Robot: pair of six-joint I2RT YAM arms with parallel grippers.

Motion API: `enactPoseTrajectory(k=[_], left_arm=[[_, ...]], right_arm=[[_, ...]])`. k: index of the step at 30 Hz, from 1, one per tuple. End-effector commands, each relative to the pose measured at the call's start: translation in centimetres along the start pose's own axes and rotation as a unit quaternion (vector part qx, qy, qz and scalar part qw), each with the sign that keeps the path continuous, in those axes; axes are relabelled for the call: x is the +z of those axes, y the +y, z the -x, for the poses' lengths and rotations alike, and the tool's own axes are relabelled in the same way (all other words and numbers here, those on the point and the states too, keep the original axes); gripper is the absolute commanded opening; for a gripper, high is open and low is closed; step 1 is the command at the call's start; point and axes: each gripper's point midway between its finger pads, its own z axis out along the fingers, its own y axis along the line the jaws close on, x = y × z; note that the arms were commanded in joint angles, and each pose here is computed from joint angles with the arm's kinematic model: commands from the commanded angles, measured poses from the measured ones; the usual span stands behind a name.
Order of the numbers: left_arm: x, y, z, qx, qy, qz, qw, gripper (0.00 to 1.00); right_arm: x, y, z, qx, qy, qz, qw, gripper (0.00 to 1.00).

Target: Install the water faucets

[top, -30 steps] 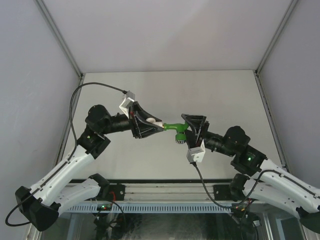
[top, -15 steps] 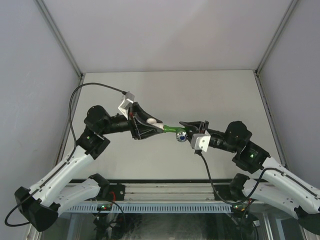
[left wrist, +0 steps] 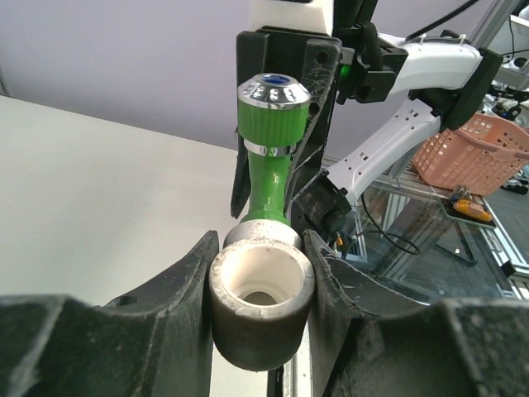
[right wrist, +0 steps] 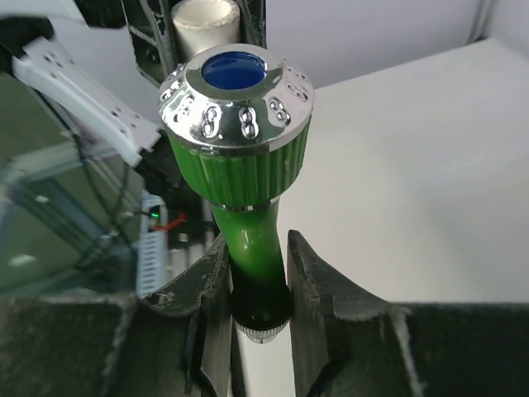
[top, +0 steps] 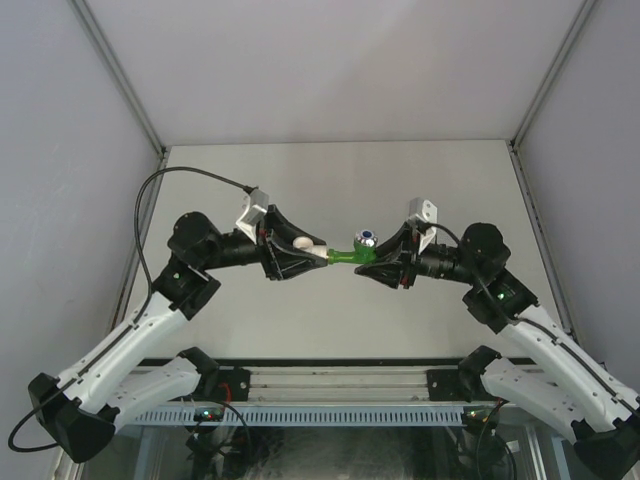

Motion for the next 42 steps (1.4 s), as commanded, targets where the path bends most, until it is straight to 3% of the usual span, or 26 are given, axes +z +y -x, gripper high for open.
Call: enactPoseTrajectory(k=[1, 8, 19, 25, 29, 31, 34, 39, 42], left_arm=[[-0.3, 0.0, 1.9, 0.065, -0.014, 0.017, 0.998, 0.00], [-0.4, 0.2, 1.8, 0.072, -0.012, 0.021, 0.997, 0.00], [-0.4, 0.6, 1.4, 0.078, -0.010, 0.028, 0.997, 0.00], [-0.1, 1.9, 1.2, 0.099, -0.006, 0.044, 0.994, 0.00], [0.1, 1.9, 1.2, 0.094, -0.004, 0.039, 0.995, 0.00], [0.1, 2.0, 1.2, 0.095, -0.005, 0.042, 0.995, 0.00], [-0.1, 1.8, 1.5, 0.097, -0.010, 0.044, 0.994, 0.00], [-0.4, 1.2, 2.0, 0.092, -0.015, 0.042, 0.995, 0.00], [-0.6, 0.8, 2.3, 0.087, -0.021, 0.042, 0.995, 0.00]], right_arm=[[-0.4, 2.4, 6.4, 0.100, -0.079, 0.035, 0.991, 0.00], [0.4, 2.2, 5.9, 0.191, -0.064, 0.041, 0.979, 0.00], [0.2, 0.3, 5.9, 0.209, -0.074, -0.002, 0.975, 0.00], [-0.8, 0.6, 5.5, 0.383, -0.044, 0.025, 0.922, 0.00], [-1.1, 0.8, 5.5, 0.405, -0.037, 0.039, 0.913, 0.00], [-1.1, 0.5, 5.6, 0.403, -0.042, 0.036, 0.913, 0.11], [-1.5, -0.3, 5.4, 0.381, -0.048, 0.017, 0.923, 0.39], [-3.0, -4.8, 4.7, 0.273, -0.091, -0.121, 0.950, 0.55], [-4.6, -6.1, 6.0, 0.130, -0.115, -0.175, 0.969, 0.59]])
